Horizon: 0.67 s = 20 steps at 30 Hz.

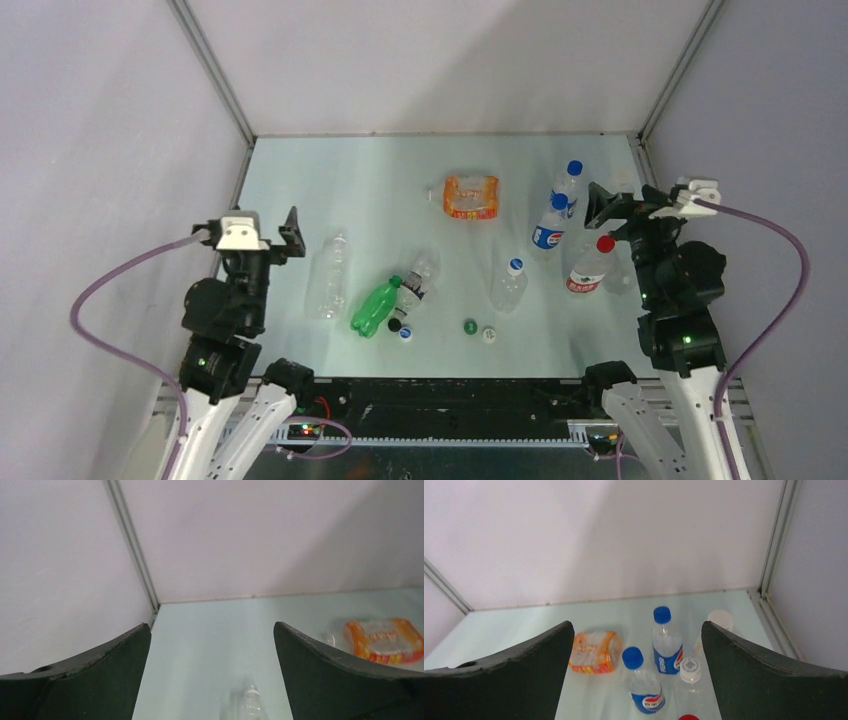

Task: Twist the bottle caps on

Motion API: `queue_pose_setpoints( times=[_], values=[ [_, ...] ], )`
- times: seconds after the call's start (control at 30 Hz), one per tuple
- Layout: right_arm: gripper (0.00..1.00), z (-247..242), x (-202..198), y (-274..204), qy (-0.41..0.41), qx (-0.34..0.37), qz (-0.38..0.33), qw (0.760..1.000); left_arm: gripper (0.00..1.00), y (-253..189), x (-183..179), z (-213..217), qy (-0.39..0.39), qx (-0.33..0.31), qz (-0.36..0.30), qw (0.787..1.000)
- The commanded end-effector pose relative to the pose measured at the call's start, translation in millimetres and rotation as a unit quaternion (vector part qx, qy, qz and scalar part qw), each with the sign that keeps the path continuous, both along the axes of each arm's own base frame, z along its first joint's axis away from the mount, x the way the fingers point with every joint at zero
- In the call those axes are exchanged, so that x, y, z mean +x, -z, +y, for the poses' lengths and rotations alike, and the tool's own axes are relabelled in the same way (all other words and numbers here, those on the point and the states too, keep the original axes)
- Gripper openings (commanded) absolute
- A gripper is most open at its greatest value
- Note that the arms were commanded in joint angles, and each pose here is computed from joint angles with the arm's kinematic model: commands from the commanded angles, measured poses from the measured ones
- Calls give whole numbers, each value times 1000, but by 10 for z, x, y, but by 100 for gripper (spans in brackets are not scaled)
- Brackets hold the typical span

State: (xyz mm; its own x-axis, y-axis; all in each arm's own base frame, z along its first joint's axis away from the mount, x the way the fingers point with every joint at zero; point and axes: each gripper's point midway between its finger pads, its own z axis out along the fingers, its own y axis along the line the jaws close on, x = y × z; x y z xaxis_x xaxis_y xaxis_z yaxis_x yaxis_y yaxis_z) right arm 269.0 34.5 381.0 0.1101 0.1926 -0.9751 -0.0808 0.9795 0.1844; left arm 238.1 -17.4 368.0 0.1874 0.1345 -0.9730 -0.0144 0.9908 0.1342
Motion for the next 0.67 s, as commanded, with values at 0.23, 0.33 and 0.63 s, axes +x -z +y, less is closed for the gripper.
queue_pose_setpoints(
  times=[0.23, 0.33, 0.63],
  values=[
    [99, -157, -331, -587, 26, -10, -110, 994, 100, -611, -582, 467, -74, -23, -74, 994],
    [99, -155, -361, -602, 24, -12, -114, 993, 100, -622, -650, 497, -75, -30, -77, 994],
    [99, -124, -325, -508, 16, -21, -104, 994, 100, -515, -682, 457, -60, -45, -63, 995]
  ],
)
